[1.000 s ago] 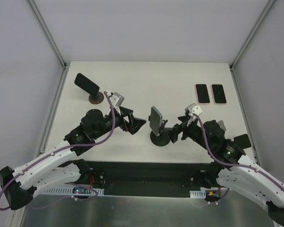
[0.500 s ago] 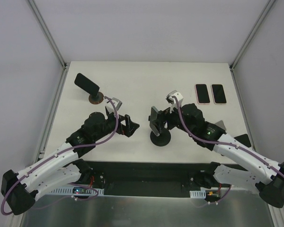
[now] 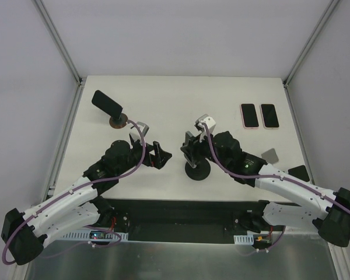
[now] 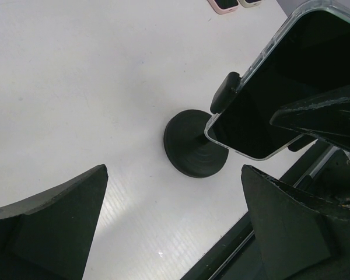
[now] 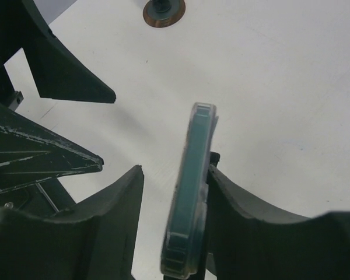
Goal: Remove the phone from the phone stand
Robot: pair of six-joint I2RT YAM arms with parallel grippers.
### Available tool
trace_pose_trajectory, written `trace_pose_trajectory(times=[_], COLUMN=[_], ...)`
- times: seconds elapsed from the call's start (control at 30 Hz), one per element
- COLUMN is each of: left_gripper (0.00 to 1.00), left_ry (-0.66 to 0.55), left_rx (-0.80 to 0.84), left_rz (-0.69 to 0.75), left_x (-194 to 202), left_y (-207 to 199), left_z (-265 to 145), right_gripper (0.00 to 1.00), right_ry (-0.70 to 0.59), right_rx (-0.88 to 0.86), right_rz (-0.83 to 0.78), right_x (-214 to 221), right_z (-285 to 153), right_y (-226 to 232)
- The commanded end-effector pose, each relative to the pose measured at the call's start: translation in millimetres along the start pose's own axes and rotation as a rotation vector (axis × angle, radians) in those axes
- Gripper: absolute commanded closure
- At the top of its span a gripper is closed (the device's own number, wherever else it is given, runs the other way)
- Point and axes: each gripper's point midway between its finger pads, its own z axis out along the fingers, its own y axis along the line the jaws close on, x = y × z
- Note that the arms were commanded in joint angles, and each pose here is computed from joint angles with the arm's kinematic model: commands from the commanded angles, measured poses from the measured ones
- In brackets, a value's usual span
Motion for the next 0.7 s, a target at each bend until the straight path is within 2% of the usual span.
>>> trace_pose_trajectory(times=[0.0,0.03,0.13,0.17,0.2,0.23,0.4,0.67], left_gripper=[0.04,0.04,0.04,0.04,0.04,0.04,0.05,0.05], left_ry=[-0.054,-0.054,-0.066,-0.063,-0.063,-0.064,-0.034,-0.053], left_rx=[0.019,0.029,0.05,0.065,0.077,0.089,0.276,0.441], left_rz=[-0.04,-0.04,-0.018,-0.008,0.002,0.029,0.141,0.413], left_x=[-9.5,-9.5,-12.5,-12.0,-11.6,-11.3,-10.0,-3.5], left_y=[-3.5,-5.2,-8.6,-11.0,-12.4,-13.6,-44.6,-60.5], left_z=[3.4,3.4,3.0,2.6,2.6,2.7,-3.0,-3.2], right_gripper=[0.56,0.59,0.78,0.9,0.97,0.99,0.99,0.99], right_ry=[-0.07,-0.07,-0.07,-0.075,-0.072,-0.076,-0.103,-0.109], right_rx=[0.016,0.016,0.004,-0.015,-0.024,-0.036,-0.134,-0.41], right_rz=[0.0,0.0,-0.012,-0.029,-0.04,-0.052,-0.162,-0.213], right_x=[-10.3,-9.0,-4.0,-4.7,-0.7,-0.3,-1.8,4.2], right_z=[4.3,4.0,1.3,-1.4,-2.7,-4.3,-18.0,-37.5], right_y=[-0.8,-1.1,-0.9,1.6,1.7,3.1,11.7,30.6])
